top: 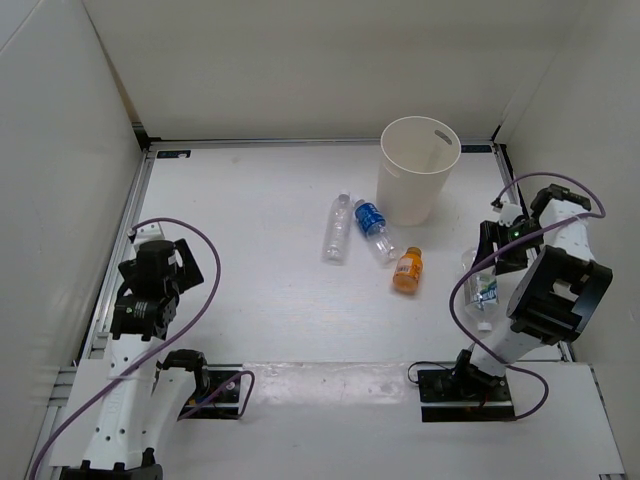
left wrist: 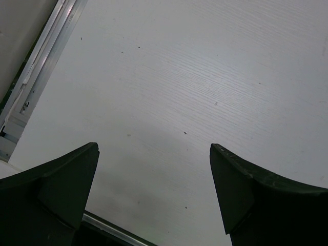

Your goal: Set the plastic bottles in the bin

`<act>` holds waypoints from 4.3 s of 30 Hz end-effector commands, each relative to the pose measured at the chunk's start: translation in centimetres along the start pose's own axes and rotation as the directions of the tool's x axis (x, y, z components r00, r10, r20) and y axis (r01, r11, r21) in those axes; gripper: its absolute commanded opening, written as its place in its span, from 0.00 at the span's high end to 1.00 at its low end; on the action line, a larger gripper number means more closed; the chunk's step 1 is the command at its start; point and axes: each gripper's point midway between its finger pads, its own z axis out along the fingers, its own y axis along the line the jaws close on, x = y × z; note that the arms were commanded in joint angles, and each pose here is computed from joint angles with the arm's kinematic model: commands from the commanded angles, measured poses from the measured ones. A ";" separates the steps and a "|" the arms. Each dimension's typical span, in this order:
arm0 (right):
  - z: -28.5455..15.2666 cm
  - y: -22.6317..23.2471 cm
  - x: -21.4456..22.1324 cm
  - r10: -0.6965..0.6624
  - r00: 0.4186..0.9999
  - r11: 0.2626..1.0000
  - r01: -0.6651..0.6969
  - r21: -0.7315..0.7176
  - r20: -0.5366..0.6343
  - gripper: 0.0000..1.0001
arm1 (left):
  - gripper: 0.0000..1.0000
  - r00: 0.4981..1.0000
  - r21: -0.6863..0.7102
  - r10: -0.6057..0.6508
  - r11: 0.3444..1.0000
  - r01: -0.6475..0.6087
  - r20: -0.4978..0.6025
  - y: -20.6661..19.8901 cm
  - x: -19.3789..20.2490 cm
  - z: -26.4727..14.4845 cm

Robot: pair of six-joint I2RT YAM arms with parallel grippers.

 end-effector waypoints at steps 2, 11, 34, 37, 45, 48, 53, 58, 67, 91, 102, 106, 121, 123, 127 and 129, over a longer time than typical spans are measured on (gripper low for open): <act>-2.0 1.7 -0.7 -0.064 0.997 0.997 0.066 -0.038 0.049 1.00 | 0.00 1.000 0.008 -0.003 1.000 0.003 0.019 -0.3 -0.4 0.4; -5.0 2.1 -3.0 -0.118 0.983 0.993 0.121 -0.014 0.140 1.00 | 0.00 0.999 -0.010 0.047 0.999 -0.047 -0.015 -0.6 -0.6 1.4; -27.3 20.8 -32.7 -0.265 0.096 0.867 0.460 0.193 0.959 1.00 | 0.00 0.999 0.078 0.047 0.996 -0.048 0.016 -3.0 -4.3 0.6; -26.6 22.0 -35.1 -0.239 0.066 0.861 0.476 0.180 0.969 1.00 | 0.00 0.999 0.081 0.040 0.996 -0.041 0.016 -3.2 -4.8 0.3; -18.5 20.8 -36.8 -0.238 0.253 0.872 0.481 0.092 0.938 1.00 | 0.00 0.999 0.093 0.005 0.996 -0.009 0.040 -4.0 -6.2 0.2; -16.0 20.4 -35.6 -0.256 0.314 0.872 0.483 0.078 0.914 0.97 | 0.00 0.998 0.097 -0.005 0.995 0.000 0.059 -4.3 -7.4 0.2; -13.0 19.9 -33.7 -0.308 0.388 0.868 0.489 0.089 0.869 0.82 | 0.00 1.000 0.113 0.025 0.993 -0.026 0.009 -5.4 -8.1 0.6; -11.8 19.4 -32.4 -0.308 0.455 0.880 0.470 0.069 0.835 0.41 | 0.00 0.998 0.169 0.041 0.985 -0.031 -0.052 -6.6 -7.3 0.7; -18.7 19.4 -32.5 -0.433 0.306 0.855 0.438 0.279 0.848 0.10 | 0.00 1.000 0.155 -0.015 0.988 0.016 -0.004 -5.9 -7.2 0.3; -15.0 18.3 -8.4 -0.497 0.550 0.739 0.674 -0.005 0.671 0.10 | 0.00 0.996 0.041 -0.073 0.997 0.070 0.058 -2.0 -5.8 -0.7; -9.4 16.0 -1.7 -0.529 0.666 0.744 0.662 -0.090 0.526 0.10 | 0.00 0.999 -0.024 -0.033 0.999 0.033 0.030 -0.6 -3.2 0.2; -6.6 14.3 -1.4 -0.537 0.720 0.787 0.615 -0.047 0.440 0.10 | 0.00 1.000 -0.056 -0.025 0.998 0.026 0.016 0.1 -2.0 0.7; 1.1 11.5 -0.1 -0.506 0.805 0.859 0.502 0.098 0.310 0.10 | 0.00 0.996 -0.012 -0.043 0.999 0.044 0.079 0.5 0.6 0.7; 1.6 11.3 -0.3 -0.501 0.821 0.864 0.490 0.112 0.273 0.10 | 0.00 0.995 0.007 -0.041 0.999 0.041 0.086 0.3 0.7 0.7; 2.8 11.0 -0.5 -0.488 0.846 0.873 0.478 0.101 0.214 0.10 | 0.00 0.997 0.015 -0.033 0.999 0.032 0.075 0.0 0.7 0.9; 3.1 10.7 -0.7 -0.478 0.853 0.878 0.468 0.097 0.209 0.10 | 0.00 0.997 0.016 -0.030 0.999 0.029 0.067 -0.1 0.8 1.0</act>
